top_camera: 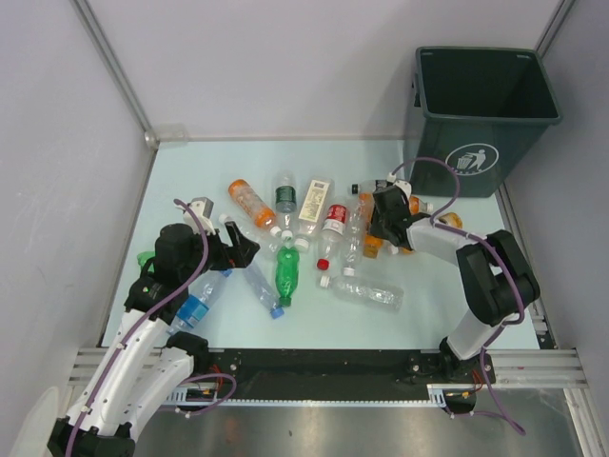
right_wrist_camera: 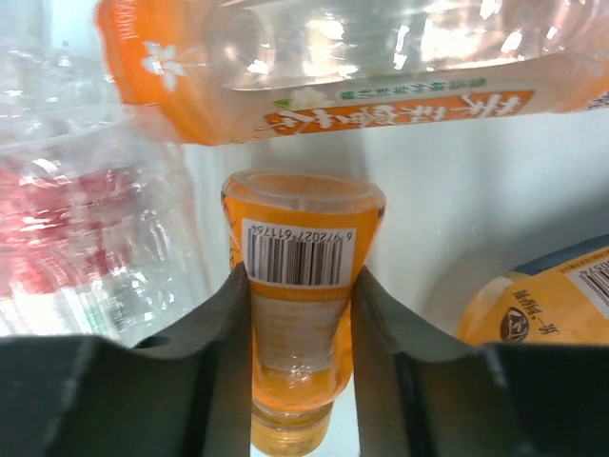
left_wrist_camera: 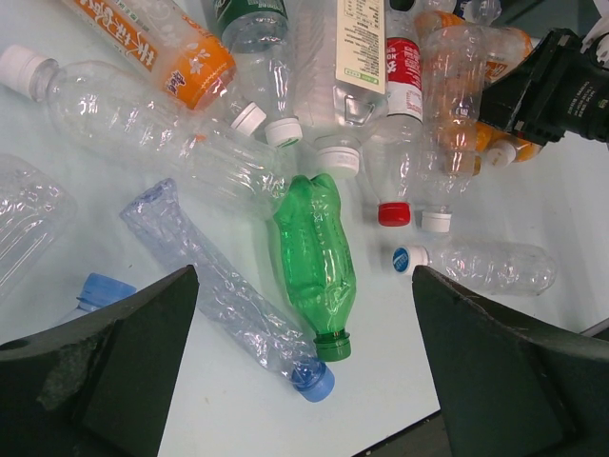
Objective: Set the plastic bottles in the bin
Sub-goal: Pick up the plastic bottle at the center of the board.
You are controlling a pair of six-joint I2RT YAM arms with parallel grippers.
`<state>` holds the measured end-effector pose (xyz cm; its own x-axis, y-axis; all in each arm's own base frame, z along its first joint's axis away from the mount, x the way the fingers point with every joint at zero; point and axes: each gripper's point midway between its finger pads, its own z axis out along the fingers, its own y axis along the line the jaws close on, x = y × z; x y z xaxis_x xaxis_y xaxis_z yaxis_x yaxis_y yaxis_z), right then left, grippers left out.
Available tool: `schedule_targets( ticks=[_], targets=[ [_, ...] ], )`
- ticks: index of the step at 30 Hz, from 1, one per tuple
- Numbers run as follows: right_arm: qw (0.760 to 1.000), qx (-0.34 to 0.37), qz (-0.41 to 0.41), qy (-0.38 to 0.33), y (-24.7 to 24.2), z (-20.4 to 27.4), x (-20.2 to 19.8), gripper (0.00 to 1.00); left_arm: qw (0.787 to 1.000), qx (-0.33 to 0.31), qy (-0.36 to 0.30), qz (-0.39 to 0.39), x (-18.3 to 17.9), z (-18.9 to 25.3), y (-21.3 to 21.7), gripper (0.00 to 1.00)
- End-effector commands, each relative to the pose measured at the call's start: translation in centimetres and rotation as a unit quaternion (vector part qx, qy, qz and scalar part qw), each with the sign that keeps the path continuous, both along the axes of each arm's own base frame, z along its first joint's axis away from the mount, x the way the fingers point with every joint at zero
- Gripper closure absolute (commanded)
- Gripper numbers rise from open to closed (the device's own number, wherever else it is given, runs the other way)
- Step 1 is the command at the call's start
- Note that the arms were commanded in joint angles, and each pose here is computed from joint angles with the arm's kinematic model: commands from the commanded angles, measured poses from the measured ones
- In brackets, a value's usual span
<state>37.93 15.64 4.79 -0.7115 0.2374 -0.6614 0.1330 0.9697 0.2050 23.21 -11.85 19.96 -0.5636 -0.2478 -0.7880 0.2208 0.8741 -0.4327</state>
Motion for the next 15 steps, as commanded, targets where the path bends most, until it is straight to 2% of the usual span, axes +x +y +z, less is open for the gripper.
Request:
schedule_targets(
  ticks=[1,2,8,15],
  targets=[
    [1.000,-0.011,0.004,-0.022,0.4,1.5,-0.1,0.73,1.000,-0.006,-0.020,-0.003,0.2,0.9,0.0,0.00],
    [1.000,-0.012,0.006,-0.025,0.5,1.8,-0.3,0.77,1.000,-0.005,-0.020,-0.002,0.2,0.9,0.0,0.00],
    [0.997,-0.013,0.001,-0.071,0.4,6.2,-0.9,0.86,1.000,-0.005,-0.024,-0.003,0.1,1.1,0.0,0.00],
    [0.992,0.000,-0.010,-0.127,-0.6,11.8,-2.2,0.87,1.000,-0.007,-0.030,0.001,0.0,1.4,0.2,0.00]
  ],
)
